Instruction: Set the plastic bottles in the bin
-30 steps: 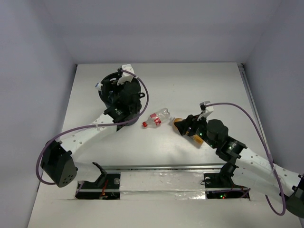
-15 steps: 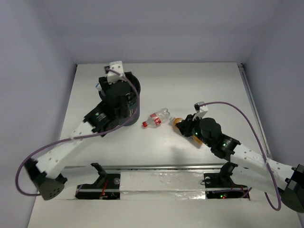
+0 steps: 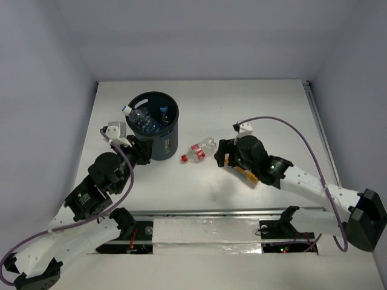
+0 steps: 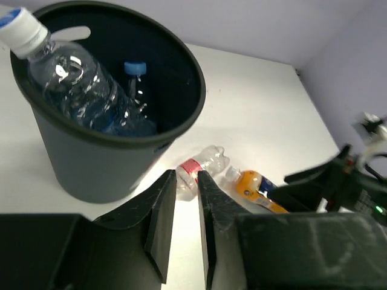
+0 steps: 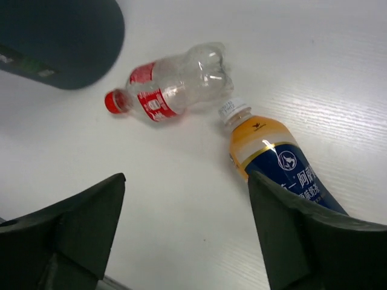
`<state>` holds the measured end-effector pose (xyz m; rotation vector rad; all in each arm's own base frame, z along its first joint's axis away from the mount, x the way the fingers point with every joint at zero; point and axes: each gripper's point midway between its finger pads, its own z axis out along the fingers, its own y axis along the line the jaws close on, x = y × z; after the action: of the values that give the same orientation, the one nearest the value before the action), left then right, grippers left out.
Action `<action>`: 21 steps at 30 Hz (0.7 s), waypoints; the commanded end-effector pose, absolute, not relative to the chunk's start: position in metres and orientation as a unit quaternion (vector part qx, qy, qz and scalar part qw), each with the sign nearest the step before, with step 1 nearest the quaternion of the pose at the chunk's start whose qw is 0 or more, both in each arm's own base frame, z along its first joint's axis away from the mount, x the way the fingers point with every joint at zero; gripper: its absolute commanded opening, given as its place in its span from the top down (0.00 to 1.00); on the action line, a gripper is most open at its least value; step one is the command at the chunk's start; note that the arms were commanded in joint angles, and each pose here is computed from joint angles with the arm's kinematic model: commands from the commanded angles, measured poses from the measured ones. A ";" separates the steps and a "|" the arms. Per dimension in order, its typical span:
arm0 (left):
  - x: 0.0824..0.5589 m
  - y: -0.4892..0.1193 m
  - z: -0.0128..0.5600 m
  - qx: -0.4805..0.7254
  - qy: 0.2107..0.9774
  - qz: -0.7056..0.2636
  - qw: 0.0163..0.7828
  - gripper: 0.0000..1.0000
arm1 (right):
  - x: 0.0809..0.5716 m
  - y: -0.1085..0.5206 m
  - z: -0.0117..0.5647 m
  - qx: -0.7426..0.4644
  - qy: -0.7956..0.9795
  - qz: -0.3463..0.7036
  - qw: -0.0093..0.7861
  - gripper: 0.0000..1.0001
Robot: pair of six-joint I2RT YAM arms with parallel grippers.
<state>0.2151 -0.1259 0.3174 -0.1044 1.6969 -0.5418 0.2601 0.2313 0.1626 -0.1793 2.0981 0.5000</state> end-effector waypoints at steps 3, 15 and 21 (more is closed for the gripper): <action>0.187 -0.110 0.333 -0.046 0.707 -0.288 0.644 0.77 | 0.270 0.224 0.163 -0.119 0.895 0.120 0.413 0.04; 0.165 -0.080 0.320 -0.076 0.673 -0.309 0.668 0.68 | 0.286 0.200 0.128 -0.178 0.932 0.040 0.313 0.00; 0.165 -0.078 0.320 -0.074 0.674 -0.303 0.669 0.68 | 0.286 0.210 0.095 -0.221 0.942 0.047 0.247 0.00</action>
<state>0.1662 -0.0798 0.3126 -0.1577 1.5475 -0.6692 0.2866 0.1996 0.0966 -0.4838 2.5428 0.0917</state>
